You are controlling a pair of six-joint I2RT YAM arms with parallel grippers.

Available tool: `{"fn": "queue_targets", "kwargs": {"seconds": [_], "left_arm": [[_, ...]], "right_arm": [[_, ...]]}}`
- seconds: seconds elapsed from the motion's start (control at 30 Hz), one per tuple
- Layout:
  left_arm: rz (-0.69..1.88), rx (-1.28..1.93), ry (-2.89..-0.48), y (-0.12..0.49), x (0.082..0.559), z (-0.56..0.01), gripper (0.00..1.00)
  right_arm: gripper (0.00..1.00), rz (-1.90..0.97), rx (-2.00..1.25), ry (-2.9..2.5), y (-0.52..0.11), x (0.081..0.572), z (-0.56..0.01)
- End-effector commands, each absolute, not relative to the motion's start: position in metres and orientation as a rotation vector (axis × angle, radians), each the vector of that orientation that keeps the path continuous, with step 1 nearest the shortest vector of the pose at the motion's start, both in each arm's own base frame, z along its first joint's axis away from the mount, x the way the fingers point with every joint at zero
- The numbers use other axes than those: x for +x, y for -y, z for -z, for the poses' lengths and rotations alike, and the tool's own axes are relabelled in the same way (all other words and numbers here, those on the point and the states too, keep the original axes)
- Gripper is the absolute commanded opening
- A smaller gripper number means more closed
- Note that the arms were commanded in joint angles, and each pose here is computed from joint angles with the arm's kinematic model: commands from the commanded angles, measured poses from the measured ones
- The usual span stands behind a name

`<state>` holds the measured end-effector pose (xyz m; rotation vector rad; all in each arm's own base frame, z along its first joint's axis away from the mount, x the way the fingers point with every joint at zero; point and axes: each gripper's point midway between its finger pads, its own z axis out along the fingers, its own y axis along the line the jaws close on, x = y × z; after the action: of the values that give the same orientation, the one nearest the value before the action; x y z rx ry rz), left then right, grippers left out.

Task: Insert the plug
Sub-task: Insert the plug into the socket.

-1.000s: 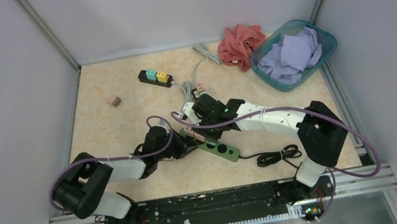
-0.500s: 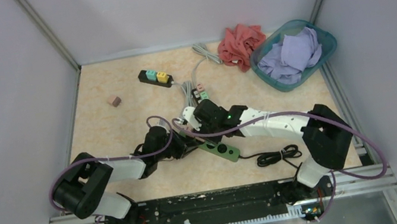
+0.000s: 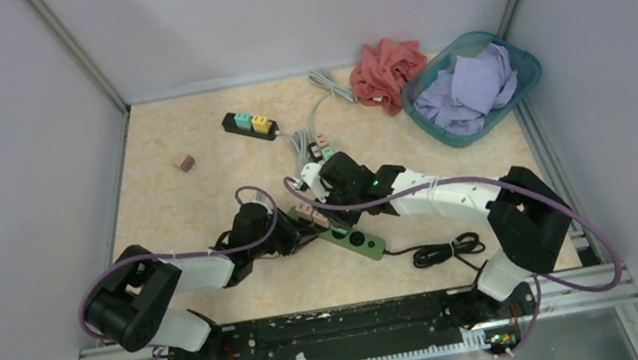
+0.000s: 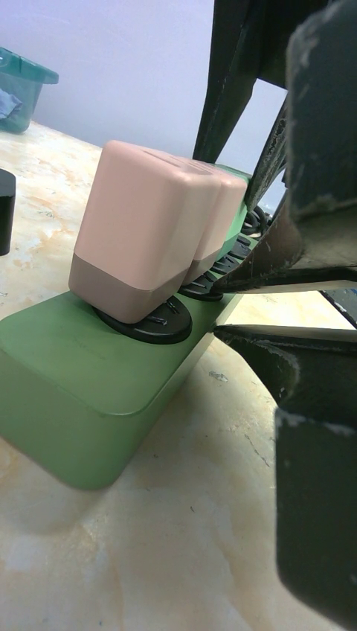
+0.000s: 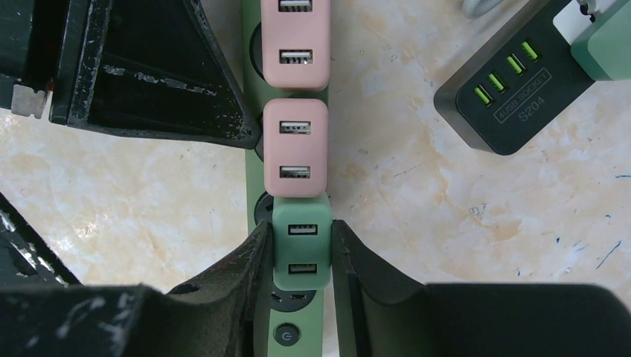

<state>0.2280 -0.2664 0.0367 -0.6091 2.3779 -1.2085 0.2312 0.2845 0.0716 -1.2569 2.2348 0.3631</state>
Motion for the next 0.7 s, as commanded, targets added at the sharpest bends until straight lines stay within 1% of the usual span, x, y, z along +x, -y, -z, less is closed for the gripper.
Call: {"fn": "queue_targets", "kwargs": {"seconds": [0.0,0.17,0.37,0.47,0.67], "left_arm": [[1.037,-0.633,-2.444,0.247,0.222,-0.008,0.25],[1.033,-0.631,-2.445,0.247,0.222,-0.008,0.25],[1.035,-0.630,-2.443,0.247,0.222,-0.009,0.25],[1.028,-0.632,-2.440,0.246,0.223,-0.010,0.25],[1.038,-0.631,-2.447,0.248,0.223,-0.008,0.25]], "right_arm": [[0.00,-0.135,-1.458,-2.501,-0.219,0.191,0.006],[0.00,-0.180,-1.535,-2.479,-0.226,0.177,0.010],[0.00,-0.082,-1.507,-2.496,-0.216,0.183,0.010],[0.00,-0.074,-1.546,-2.464,-0.221,0.179,0.004],[0.00,-0.152,-1.591,-2.437,-0.231,0.166,0.008]]}}
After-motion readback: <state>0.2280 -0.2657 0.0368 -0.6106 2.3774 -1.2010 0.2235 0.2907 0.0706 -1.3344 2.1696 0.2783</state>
